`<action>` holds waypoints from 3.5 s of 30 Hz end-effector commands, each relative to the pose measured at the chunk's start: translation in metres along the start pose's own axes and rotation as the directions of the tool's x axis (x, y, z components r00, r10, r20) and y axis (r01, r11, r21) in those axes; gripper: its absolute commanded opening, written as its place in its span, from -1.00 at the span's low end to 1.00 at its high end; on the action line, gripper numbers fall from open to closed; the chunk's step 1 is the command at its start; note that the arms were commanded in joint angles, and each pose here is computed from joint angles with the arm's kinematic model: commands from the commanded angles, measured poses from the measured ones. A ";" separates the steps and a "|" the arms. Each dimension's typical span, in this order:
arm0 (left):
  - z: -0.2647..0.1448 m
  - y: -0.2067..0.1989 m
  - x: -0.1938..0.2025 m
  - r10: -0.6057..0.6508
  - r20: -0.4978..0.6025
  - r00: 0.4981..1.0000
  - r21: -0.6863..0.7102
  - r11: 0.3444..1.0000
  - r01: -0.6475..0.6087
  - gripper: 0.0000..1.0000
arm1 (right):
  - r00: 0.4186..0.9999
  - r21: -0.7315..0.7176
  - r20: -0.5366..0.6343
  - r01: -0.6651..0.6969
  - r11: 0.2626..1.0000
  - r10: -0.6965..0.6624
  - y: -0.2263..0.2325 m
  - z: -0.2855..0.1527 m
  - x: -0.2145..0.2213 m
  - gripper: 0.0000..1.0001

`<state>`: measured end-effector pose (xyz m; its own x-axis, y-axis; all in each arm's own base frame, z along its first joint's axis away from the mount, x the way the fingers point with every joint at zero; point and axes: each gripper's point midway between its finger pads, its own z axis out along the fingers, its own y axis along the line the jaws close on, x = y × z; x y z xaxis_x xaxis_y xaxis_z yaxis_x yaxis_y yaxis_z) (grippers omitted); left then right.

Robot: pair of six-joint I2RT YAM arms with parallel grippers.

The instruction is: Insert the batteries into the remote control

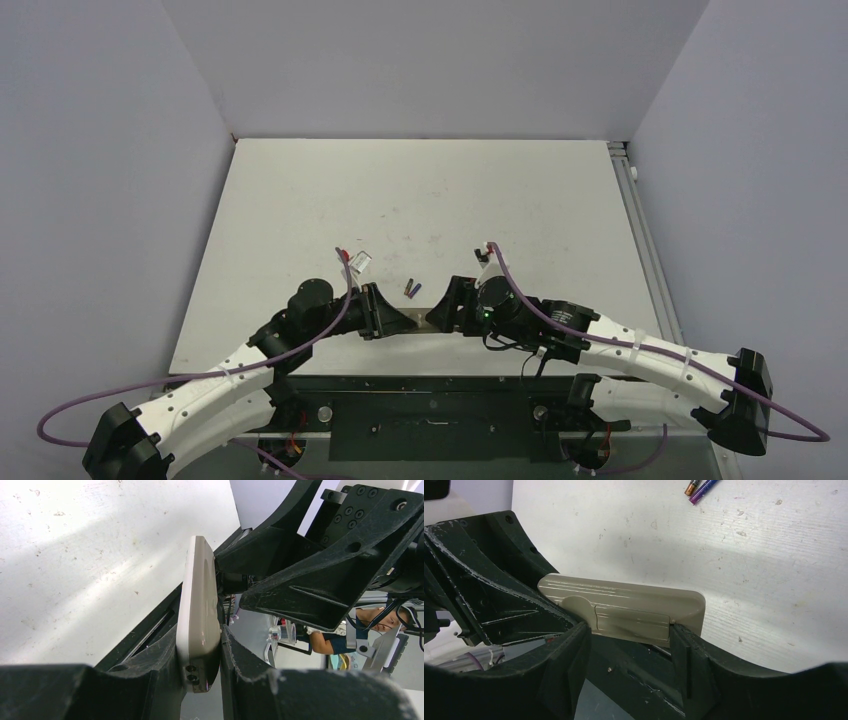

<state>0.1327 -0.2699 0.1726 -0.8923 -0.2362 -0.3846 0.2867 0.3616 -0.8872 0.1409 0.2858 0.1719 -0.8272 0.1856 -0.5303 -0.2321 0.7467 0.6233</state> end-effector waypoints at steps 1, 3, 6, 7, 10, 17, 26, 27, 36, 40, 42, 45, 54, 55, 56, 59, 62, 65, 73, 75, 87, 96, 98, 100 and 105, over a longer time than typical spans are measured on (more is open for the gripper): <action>-0.004 -0.039 -0.015 0.048 0.037 0.998 0.108 0.993 -0.052 -1.00 | 0.999 0.024 0.032 0.001 1.000 -0.001 -0.003 0.002 -0.004 0.15; -0.004 -0.040 -0.015 0.048 0.036 0.998 0.115 0.992 -0.052 -1.00 | 0.999 0.029 0.033 0.004 1.000 -0.005 -0.004 0.002 -0.004 0.15; -0.004 -0.041 -0.015 0.046 0.035 0.998 0.119 0.992 -0.050 -1.00 | 0.999 0.039 0.036 0.007 0.999 -0.008 -0.005 0.003 -0.004 0.15; -0.004 -0.041 -0.014 0.045 0.033 0.998 0.121 0.991 -0.049 -1.00 | 0.999 0.039 0.036 0.009 0.999 -0.010 -0.005 0.003 -0.004 0.15; -0.004 -0.042 -0.014 0.043 0.033 0.999 0.128 0.991 -0.047 -1.00 | 0.999 0.046 0.035 0.012 0.999 -0.014 -0.006 0.004 -0.004 0.15; -0.003 -0.048 -0.012 0.045 0.027 0.999 0.152 0.987 -0.049 -1.00 | 0.999 0.057 0.032 0.021 0.998 -0.023 -0.006 0.008 -0.002 0.15; -0.006 -0.058 -0.011 0.045 0.024 0.999 0.201 0.978 -0.049 -1.00 | 0.999 0.060 0.020 0.024 0.998 -0.025 -0.006 0.014 0.002 0.15; -0.006 -0.059 -0.010 0.039 0.021 0.999 0.211 0.977 -0.043 -1.00 | 1.000 0.058 0.019 0.023 0.998 -0.024 -0.006 0.014 0.003 0.15; -0.010 -0.070 -0.008 0.021 0.007 1.000 0.275 0.961 -0.022 -1.00 | 1.000 -0.014 -0.004 -0.008 1.000 0.008 0.003 0.015 0.011 0.16; -0.011 -0.074 -0.008 0.013 0.004 1.000 0.297 0.955 -0.013 -1.00 | 1.000 -0.039 -0.008 -0.024 0.999 0.023 0.005 0.013 0.012 0.17; -0.012 -0.075 -0.008 0.007 0.002 1.000 0.307 0.952 -0.007 -1.00 | 1.000 -0.050 -0.011 -0.029 0.998 0.029 0.006 0.012 0.013 0.17; -0.013 -0.077 -0.008 -0.003 0.001 1.000 0.317 0.948 0.003 -1.00 | 0.999 -0.076 -0.017 -0.043 0.996 0.042 0.007 0.011 0.013 0.17; -0.014 -0.078 -0.007 -0.019 -0.005 1.000 0.334 0.942 0.020 -1.00 | 0.994 -0.174 -0.043 -0.104 0.979 0.098 0.011 0.007 0.012 0.18; -0.013 -0.077 -0.008 -0.021 -0.004 1.000 0.332 0.943 0.021 -1.00 | 0.994 -0.184 -0.045 -0.109 0.977 0.102 0.012 0.007 0.012 0.17; -0.013 -0.077 -0.008 -0.021 -0.004 1.000 0.331 0.943 0.022 -1.00 | 0.993 -0.195 -0.046 -0.113 0.974 0.106 0.014 0.006 0.011 0.17; -0.011 -0.073 -0.008 -0.026 -0.002 1.000 0.315 0.949 0.025 -1.00 | 0.992 -0.230 -0.052 -0.127 0.965 0.118 0.018 0.005 0.011 0.17; -0.010 -0.070 -0.007 -0.031 -0.005 1.000 0.306 0.952 0.031 -1.00 | 0.990 -0.258 -0.055 -0.140 0.956 0.130 0.021 0.004 0.011 0.17; -0.008 -0.069 -0.007 -0.033 -0.007 0.999 0.303 0.952 0.034 -1.00 | 0.989 -0.278 -0.056 -0.149 0.949 0.139 0.023 0.003 0.010 0.17; -0.005 -0.064 -0.007 -0.037 -0.007 0.999 0.282 0.959 0.037 -1.00 | 0.988 -0.336 -0.047 -0.156 0.929 0.149 0.034 -0.001 0.005 0.17; -0.004 -0.058 -0.007 -0.039 -0.005 0.999 0.259 0.965 0.039 -1.00 | 0.988 -0.345 -0.042 -0.156 0.925 0.151 0.036 -0.002 0.004 0.17; 0.004 -0.036 -0.008 -0.037 0.005 0.999 0.145 0.989 0.036 -1.00 | 0.986 -0.389 -0.019 -0.160 0.907 0.166 0.044 -0.011 -0.004 0.16; 0.010 -0.017 -0.009 -0.048 0.015 0.999 0.059 0.997 0.047 -1.00 | 0.986 -0.410 -0.007 -0.154 0.899 0.166 0.050 -0.018 -0.009 0.16; 0.011 -0.015 -0.010 -0.051 0.019 0.999 0.049 0.998 0.050 -1.00 | 0.987 -0.412 -0.004 -0.150 0.899 0.163 0.051 -0.018 -0.010 0.16; 0.011 -0.013 -0.009 -0.055 0.020 0.998 0.038 0.998 0.054 -1.00 | 0.987 -0.414 -0.003 -0.149 0.898 0.163 0.052 -0.019 -0.011 0.16; 0.013 -0.006 -0.010 -0.064 0.028 0.998 0.009 0.998 0.064 -1.00 | 0.987 -0.417 -0.001 -0.146 0.897 0.160 0.053 -0.020 -0.012 0.16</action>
<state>0.1314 -0.2729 0.1506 -0.9297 -0.2470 -0.2733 0.1702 0.3701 -0.9133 0.1408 0.2842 0.1554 -0.8503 0.2870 -0.4412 -0.1983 0.6017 0.7737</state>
